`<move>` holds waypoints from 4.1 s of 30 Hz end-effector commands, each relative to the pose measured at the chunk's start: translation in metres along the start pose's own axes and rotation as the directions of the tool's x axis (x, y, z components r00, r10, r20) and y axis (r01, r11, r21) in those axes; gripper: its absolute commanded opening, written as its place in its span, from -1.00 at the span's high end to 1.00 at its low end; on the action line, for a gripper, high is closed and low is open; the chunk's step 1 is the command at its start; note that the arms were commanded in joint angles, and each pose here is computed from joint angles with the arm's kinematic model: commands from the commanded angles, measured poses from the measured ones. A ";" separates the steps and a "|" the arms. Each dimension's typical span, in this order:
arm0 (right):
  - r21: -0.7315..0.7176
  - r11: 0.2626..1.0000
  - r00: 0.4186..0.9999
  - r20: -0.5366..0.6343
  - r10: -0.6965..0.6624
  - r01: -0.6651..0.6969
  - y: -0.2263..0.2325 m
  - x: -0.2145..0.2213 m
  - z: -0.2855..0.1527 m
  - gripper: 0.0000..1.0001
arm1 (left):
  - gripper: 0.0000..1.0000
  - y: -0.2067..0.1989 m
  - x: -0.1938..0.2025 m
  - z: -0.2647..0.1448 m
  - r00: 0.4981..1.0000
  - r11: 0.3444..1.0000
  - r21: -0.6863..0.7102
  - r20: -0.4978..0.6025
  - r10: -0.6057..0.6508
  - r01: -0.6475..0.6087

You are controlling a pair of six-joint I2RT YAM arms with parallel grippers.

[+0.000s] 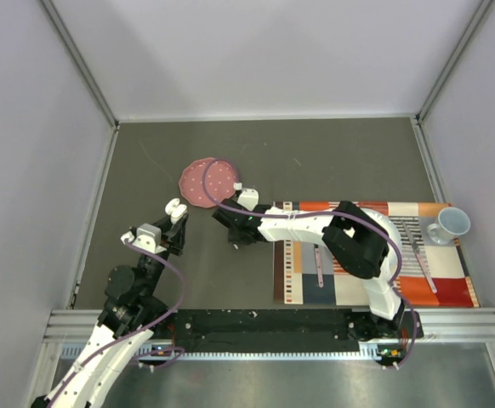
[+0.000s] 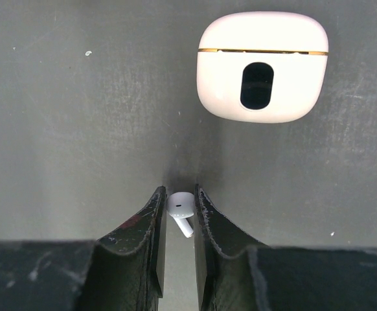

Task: Insert the wireless bluetooth earbuds into the charging case
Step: Pick up the left earbud from the center of the board, then insert the left earbud into the left side groove of the charging case.

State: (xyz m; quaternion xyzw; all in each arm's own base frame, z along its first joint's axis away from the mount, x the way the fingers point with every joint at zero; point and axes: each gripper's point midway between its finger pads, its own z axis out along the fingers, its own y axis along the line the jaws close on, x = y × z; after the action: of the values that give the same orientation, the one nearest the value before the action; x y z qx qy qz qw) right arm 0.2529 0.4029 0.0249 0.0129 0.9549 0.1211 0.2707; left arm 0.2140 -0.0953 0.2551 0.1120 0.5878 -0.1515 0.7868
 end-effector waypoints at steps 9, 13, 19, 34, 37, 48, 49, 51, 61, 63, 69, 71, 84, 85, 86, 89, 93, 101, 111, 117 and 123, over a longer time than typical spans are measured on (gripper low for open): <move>-0.027 0.998 0.998 0.039 -0.055 0.056 0.004 -0.012 -0.031 1.00 | 1.00 0.005 -0.056 -0.018 0.976 0.999 -0.006 0.215 -0.040 0.042; -0.103 0.993 0.995 0.096 -0.040 0.050 0.013 -0.026 -0.048 1.00 | 1.00 0.004 -0.056 -0.017 0.976 0.999 0.002 0.214 -0.044 0.045; -0.199 0.978 0.975 0.223 -0.019 0.065 0.002 -0.043 -0.076 1.00 | 1.00 0.002 -0.057 -0.018 0.974 0.999 0.015 0.219 -0.050 0.047; -0.632 0.773 0.761 0.528 0.377 0.056 0.002 -0.132 -0.238 1.00 | 1.00 -0.036 -0.069 -0.010 0.953 0.971 0.218 0.259 -0.156 0.100; -0.685 0.723 0.698 0.560 0.446 0.088 -0.006 -0.142 -0.264 1.00 | 1.00 -0.052 -0.073 -0.007 0.948 0.947 0.304 0.259 -0.188 0.105; -0.807 0.571 0.604 0.532 0.593 0.150 -0.015 -0.155 -0.325 1.00 | 1.00 -0.088 -0.069 0.002 0.933 0.872 0.480 0.260 -0.249 0.098; -0.811 0.563 0.601 0.531 0.597 0.158 -0.014 -0.156 -0.330 1.00 | 1.00 -0.089 -0.068 0.002 0.932 0.868 0.486 0.259 -0.252 0.100; -0.822 0.542 0.599 0.525 0.605 0.172 -0.012 -0.157 -0.337 1.00 | 1.00 -0.091 -0.069 0.002 0.930 0.862 0.498 0.266 -0.254 0.093; -0.857 0.451 0.607 0.502 0.616 0.251 0.012 -0.146 -0.362 1.00 | 1.00 -0.097 -0.067 0.004 0.922 0.848 0.525 0.288 -0.257 0.073; -0.855 0.444 0.613 0.506 0.606 0.267 0.019 -0.143 -0.365 1.00 | 1.00 -0.098 -0.065 0.005 0.925 0.844 0.530 0.278 -0.260 0.078; -0.864 0.411 0.631 0.497 0.596 0.292 0.035 -0.134 -0.371 1.00 | 1.00 -0.100 -0.062 0.007 0.922 0.837 0.540 0.273 -0.274 0.089; -0.866 0.401 0.639 0.494 0.589 0.300 0.041 -0.131 -0.373 1.00 | 1.00 -0.100 -0.062 0.008 0.921 0.839 0.537 0.276 -0.276 0.091; -0.875 0.342 0.672 0.482 0.563 0.342 0.078 -0.115 -0.376 1.00 | 1.00 -0.098 -0.056 0.006 0.921 0.842 0.528 0.267 -0.284 0.107; -0.875 0.343 0.674 0.482 0.560 0.341 0.080 -0.115 -0.374 1.00 | 1.00 -0.098 -0.057 0.005 0.919 0.841 0.530 0.270 -0.289 0.109; -0.876 0.339 0.674 0.481 0.561 0.343 0.082 -0.115 -0.375 1.00 | 1.00 -0.098 -0.057 0.005 0.917 0.840 0.531 0.268 -0.295 0.116; -0.874 0.338 0.680 0.484 0.551 0.348 0.090 -0.111 -0.372 1.00 | 1.00 -0.099 -0.056 0.004 0.917 0.836 0.536 0.262 -0.300 0.120; -0.871 0.346 0.688 0.488 0.537 0.347 0.097 -0.110 -0.364 1.00 | 1.00 -0.099 -0.055 0.003 0.917 0.834 0.538 0.262 -0.302 0.122; -0.864 0.373 0.710 0.495 0.501 0.339 0.109 -0.103 -0.346 1.00 | 1.00 -0.097 -0.059 0.002 0.913 0.840 0.530 0.278 -0.300 0.115; -0.855 0.388 0.721 0.506 0.474 0.344 0.114 -0.098 -0.334 1.00 | 1.00 -0.094 -0.059 0.001 0.911 0.847 0.518 0.283 -0.299 0.117; -0.855 0.389 0.725 0.504 0.470 0.342 0.116 -0.096 -0.331 1.00 | 1.00 -0.093 -0.058 0.003 0.913 0.851 0.511 0.279 -0.299 0.123; -0.839 0.408 0.708 0.530 0.466 0.359 0.116 -0.095 -0.328 1.00 | 1.00 -0.093 -0.056 0.004 0.914 0.851 0.508 0.268 -0.303 0.133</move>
State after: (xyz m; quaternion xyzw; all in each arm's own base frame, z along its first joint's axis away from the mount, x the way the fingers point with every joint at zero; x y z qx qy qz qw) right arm 0.1652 0.4289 0.3481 -0.0564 0.5737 0.6004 0.5542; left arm 0.1715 -0.1799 0.3019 0.2150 0.4107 -0.3946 0.7933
